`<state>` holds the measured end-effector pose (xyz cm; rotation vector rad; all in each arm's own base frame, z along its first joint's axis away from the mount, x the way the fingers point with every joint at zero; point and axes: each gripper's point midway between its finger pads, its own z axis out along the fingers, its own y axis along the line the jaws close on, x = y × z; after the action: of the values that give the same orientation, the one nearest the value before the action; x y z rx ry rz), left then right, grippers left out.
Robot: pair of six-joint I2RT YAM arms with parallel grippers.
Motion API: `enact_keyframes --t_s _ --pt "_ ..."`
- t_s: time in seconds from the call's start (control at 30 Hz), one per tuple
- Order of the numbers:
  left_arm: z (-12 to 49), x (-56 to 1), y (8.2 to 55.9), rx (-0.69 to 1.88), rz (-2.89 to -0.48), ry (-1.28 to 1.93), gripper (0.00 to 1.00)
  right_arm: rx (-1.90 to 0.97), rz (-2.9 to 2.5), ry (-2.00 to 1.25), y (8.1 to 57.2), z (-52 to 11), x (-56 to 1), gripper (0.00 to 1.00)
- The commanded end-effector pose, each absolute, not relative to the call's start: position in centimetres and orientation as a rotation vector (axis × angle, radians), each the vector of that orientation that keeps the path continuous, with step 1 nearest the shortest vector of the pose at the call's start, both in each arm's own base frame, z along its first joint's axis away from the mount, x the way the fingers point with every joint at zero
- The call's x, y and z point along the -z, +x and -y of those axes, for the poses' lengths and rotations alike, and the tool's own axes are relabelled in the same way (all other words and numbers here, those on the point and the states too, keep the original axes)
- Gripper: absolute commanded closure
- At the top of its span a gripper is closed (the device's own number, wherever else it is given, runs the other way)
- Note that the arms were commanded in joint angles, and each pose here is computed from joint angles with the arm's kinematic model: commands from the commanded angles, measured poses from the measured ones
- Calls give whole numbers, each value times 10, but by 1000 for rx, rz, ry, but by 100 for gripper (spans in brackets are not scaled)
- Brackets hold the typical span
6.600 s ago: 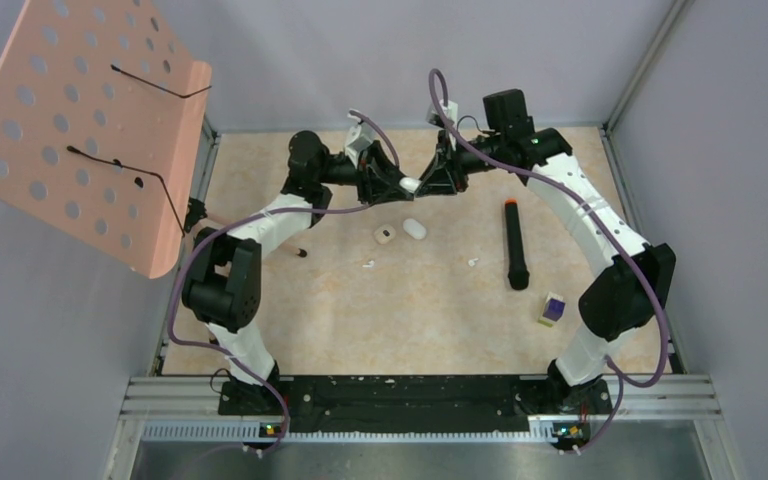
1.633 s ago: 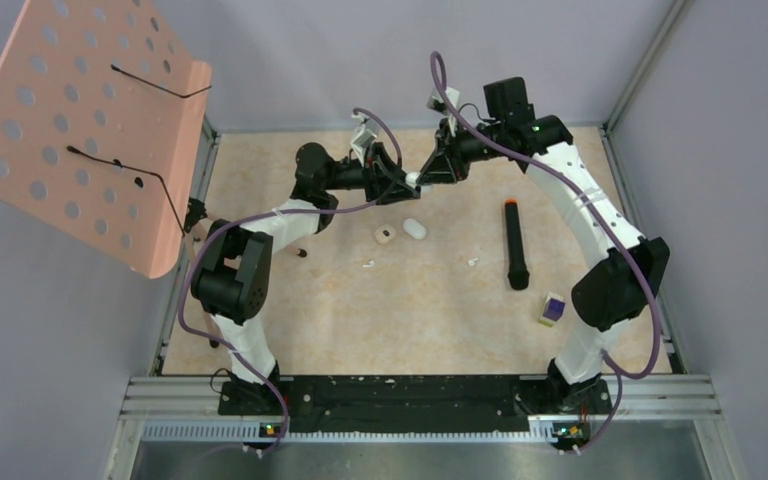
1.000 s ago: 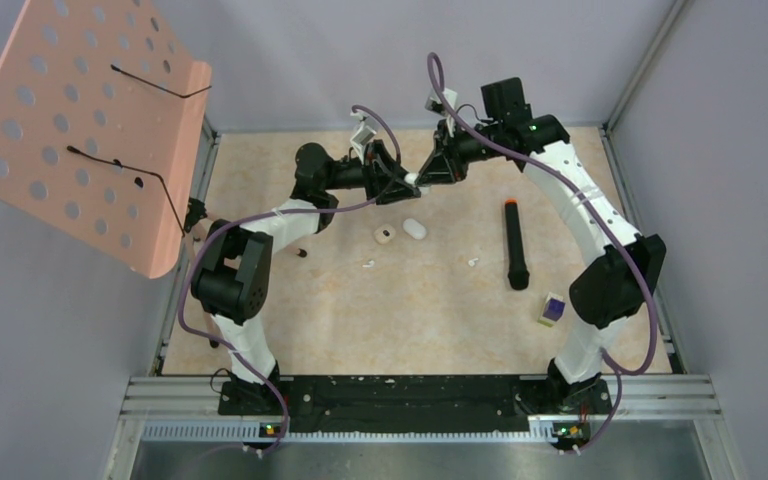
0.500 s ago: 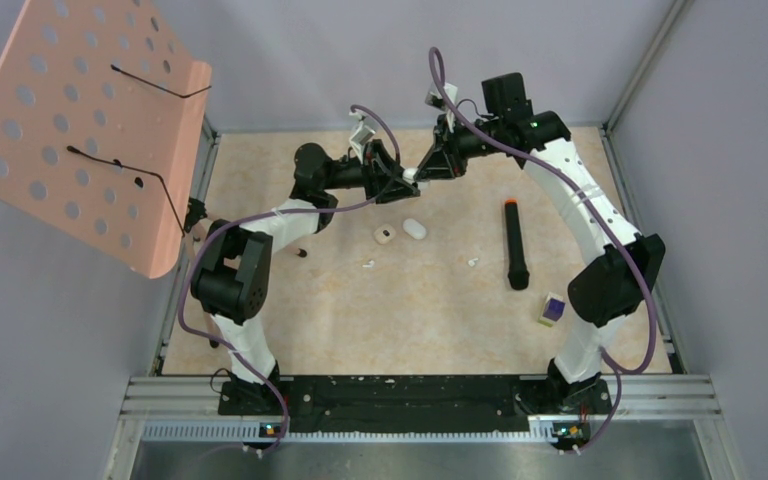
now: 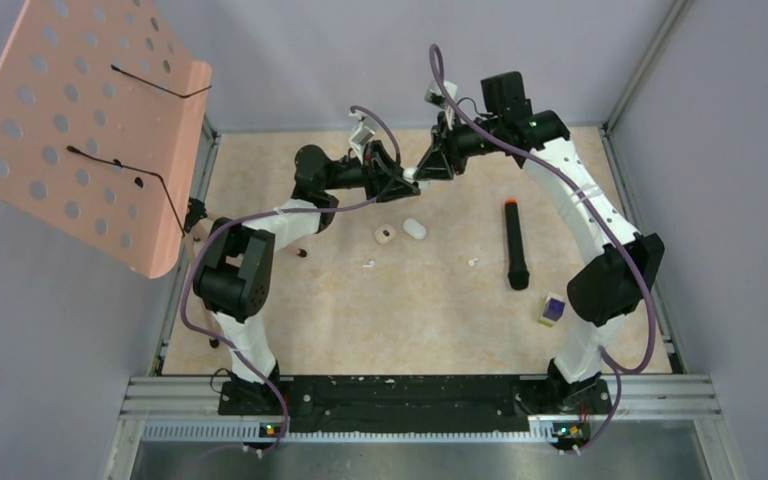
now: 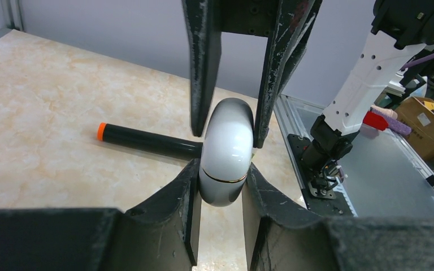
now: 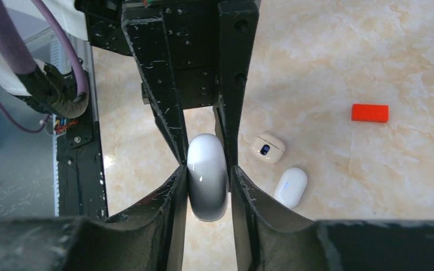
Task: Insert the wireless bluetooth earbuds into the charging case
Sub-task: Open the charging case.
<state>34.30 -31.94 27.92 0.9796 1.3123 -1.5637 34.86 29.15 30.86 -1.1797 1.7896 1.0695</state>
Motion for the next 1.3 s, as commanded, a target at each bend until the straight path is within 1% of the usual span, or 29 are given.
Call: enact_keyframes --t_s 0.0,0.1,0.4,0.53,0.7,0.8,0.87,0.93,1.03,1.07,1.13,1.2,1.27 --pt "323 -298 333 1533 -1189 1057 100 -955 -1746 -1131 376 -293 -328 66" --pt "323 -297 333 1532 -1185 1067 100 -961 -1762 -1098 383 -291 -330 63" --pt "323 -298 333 1530 -1185 1063 100 -994 -1756 -1055 389 -291 -337 62" --pt "322 -293 339 1529 -1217 1023 100 -1017 -1708 -1032 387 -291 -359 61" --pt "317 -288 348 1523 -1249 984 100 -1021 -1650 -954 384 -274 -401 58" --pt "313 -287 353 1516 -1272 956 100 -1000 -1667 -921 380 -258 -404 57" --pt "307 -286 356 1509 -1291 933 100 -958 -1731 -901 380 -244 -385 56" --pt "301 -286 358 1499 -1306 911 100 -911 -1830 -886 376 -228 -351 58" --pt "291 -282 356 1495 -1337 888 100 -730 -2076 -871 366 -194 -266 64" --pt "288 -281 355 1494 -1348 883 100 -675 -2160 -852 359 -182 -238 67" --pt "282 -276 355 1493 -1376 868 100 -569 -2339 -740 346 -160 -191 72" --pt "277 -275 355 1488 -1394 850 100 -550 -2481 -599 332 -151 -159 73" --pt "273 -274 355 1479 -1406 828 100 -604 -2530 -576 318 -154 -140 74"
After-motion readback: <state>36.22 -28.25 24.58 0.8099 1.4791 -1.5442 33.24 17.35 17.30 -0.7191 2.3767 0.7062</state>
